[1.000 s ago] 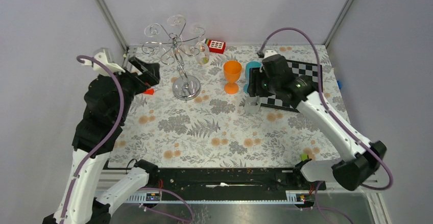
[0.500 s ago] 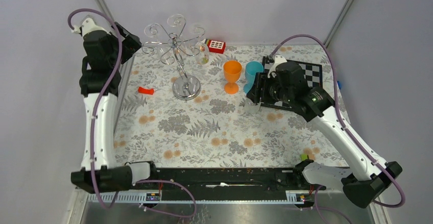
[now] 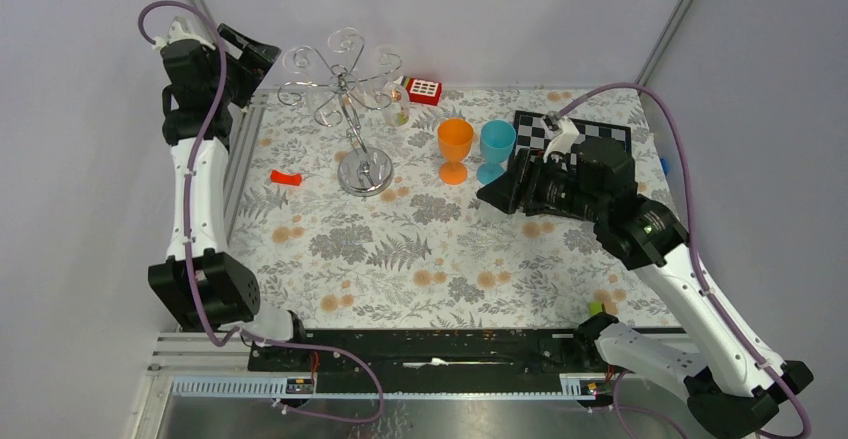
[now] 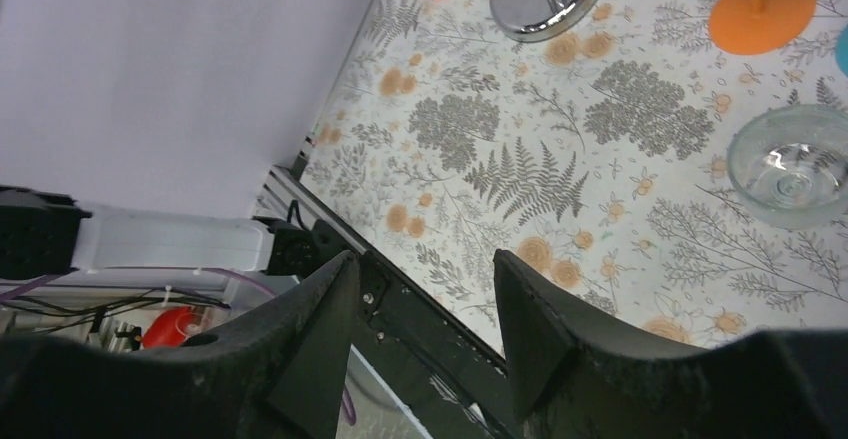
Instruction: Take the wine glass off the wine glass rack
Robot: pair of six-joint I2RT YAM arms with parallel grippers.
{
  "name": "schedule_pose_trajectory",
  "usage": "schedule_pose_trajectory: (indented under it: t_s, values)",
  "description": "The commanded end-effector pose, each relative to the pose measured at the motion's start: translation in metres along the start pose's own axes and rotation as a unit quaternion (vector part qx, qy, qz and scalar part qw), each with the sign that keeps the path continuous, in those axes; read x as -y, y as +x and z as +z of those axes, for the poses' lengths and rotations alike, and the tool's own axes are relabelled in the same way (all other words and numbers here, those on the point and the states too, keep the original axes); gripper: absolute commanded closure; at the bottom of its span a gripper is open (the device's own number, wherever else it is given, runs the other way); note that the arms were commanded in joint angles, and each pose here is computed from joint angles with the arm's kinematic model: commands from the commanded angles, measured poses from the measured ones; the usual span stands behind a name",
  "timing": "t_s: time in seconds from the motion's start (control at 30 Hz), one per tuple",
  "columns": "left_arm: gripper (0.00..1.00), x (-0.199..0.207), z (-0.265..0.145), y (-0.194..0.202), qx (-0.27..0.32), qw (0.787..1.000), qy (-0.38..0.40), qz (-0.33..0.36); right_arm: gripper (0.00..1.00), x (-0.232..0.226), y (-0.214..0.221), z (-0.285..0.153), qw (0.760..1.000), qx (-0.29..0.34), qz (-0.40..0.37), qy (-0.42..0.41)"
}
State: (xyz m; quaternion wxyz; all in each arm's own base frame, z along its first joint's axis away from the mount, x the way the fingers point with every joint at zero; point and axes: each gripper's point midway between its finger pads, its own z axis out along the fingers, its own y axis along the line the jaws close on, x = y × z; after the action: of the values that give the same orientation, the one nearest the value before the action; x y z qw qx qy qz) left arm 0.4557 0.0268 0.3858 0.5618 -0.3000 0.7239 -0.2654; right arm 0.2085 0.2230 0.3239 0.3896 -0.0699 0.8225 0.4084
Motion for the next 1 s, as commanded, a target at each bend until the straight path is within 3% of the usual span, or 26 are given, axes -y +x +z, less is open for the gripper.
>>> schedule_pose_trajectory:
  t_s: [0.0,0.13,0.43,0.7,0.97]
  values:
    - [0.15,0.024,0.019,-0.013,0.007,0.998,0.068,-0.005,0.41,-0.026,-0.009,-0.006,0.998,0.02,0.008,-0.058]
    - [0.17,0.02,0.037,0.0,-0.025,0.996,0.08,-0.025,0.41,-0.026,-0.006,-0.004,0.997,0.025,0.022,-0.067]
    - [0.57,0.014,0.047,0.013,-0.044,0.992,0.101,-0.058,0.41,-0.028,-0.002,0.002,0.996,0.016,0.041,-0.081]
    - [0.7,0.017,0.051,0.019,-0.06,0.985,0.127,-0.096,0.42,-0.026,-0.001,0.005,0.996,0.014,0.046,-0.079]
    - [1.0,0.021,0.046,0.018,-0.06,0.979,0.15,-0.12,0.43,-0.026,-0.004,0.005,0.995,0.028,0.051,-0.08]
